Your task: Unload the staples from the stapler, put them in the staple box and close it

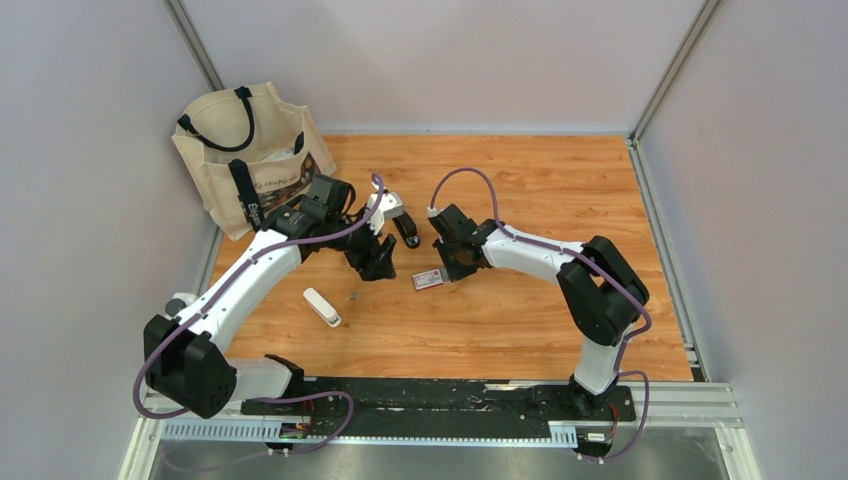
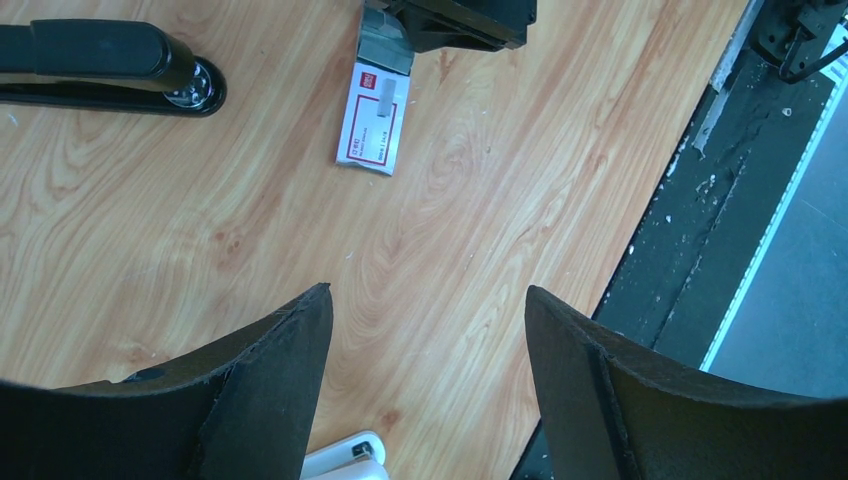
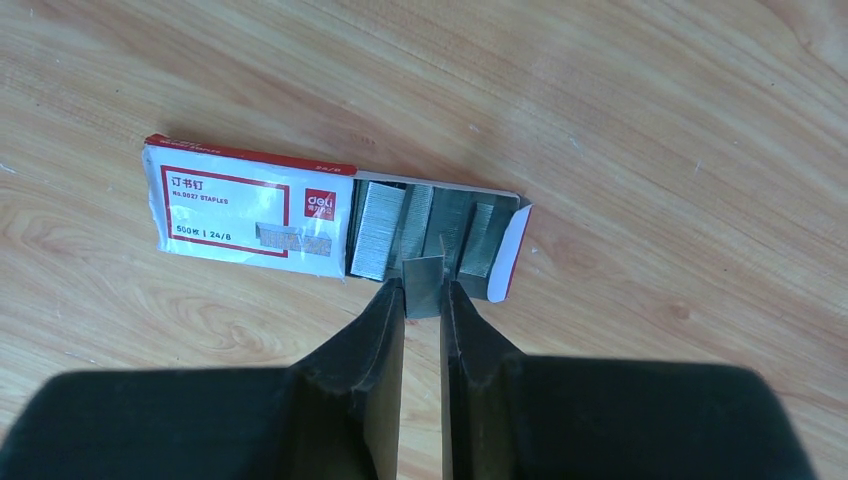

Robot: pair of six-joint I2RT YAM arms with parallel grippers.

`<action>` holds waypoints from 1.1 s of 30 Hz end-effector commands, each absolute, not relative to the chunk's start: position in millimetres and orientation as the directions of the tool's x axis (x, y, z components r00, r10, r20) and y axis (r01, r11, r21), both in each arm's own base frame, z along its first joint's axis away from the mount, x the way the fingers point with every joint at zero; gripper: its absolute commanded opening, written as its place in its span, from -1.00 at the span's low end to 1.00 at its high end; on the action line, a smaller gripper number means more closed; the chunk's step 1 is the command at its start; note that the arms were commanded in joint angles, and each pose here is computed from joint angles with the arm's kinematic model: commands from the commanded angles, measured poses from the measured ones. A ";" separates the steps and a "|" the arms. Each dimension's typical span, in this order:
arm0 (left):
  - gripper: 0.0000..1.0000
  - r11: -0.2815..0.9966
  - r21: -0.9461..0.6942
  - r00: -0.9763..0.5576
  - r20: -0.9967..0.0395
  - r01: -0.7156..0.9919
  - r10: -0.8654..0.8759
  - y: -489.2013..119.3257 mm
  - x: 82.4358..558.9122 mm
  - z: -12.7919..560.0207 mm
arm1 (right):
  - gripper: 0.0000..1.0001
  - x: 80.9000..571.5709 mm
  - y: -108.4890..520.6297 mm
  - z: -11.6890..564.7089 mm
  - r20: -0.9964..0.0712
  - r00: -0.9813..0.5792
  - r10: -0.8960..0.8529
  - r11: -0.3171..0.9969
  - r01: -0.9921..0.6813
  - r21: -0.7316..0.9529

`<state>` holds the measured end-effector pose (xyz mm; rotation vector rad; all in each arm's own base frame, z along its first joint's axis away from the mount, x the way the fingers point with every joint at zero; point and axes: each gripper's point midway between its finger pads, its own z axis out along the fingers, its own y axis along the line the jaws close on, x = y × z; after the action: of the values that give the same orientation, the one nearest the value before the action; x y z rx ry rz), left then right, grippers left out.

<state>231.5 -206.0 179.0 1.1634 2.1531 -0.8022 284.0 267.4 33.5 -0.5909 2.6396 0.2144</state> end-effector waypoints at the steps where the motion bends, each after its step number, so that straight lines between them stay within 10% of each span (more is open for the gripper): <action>1: 0.57 0.422 -0.214 -0.427 -0.742 0.881 0.517 -208.0 233.2 186.2 | -0.64 292.0 275.2 42.3 -0.458 -0.806 -0.374 0.890 -0.451 0.066; 33: 0.57 0.418 -0.219 -0.428 -0.743 0.882 0.514 -208.6 232.2 184.6 | -0.38 291.8 274.1 69.0 -0.570 -0.753 -0.330 0.881 -0.462 0.099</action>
<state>231.3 -206.7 175.3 1.1645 2.1503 -0.8076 280.8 267.8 35.8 -0.5961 2.6250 0.2444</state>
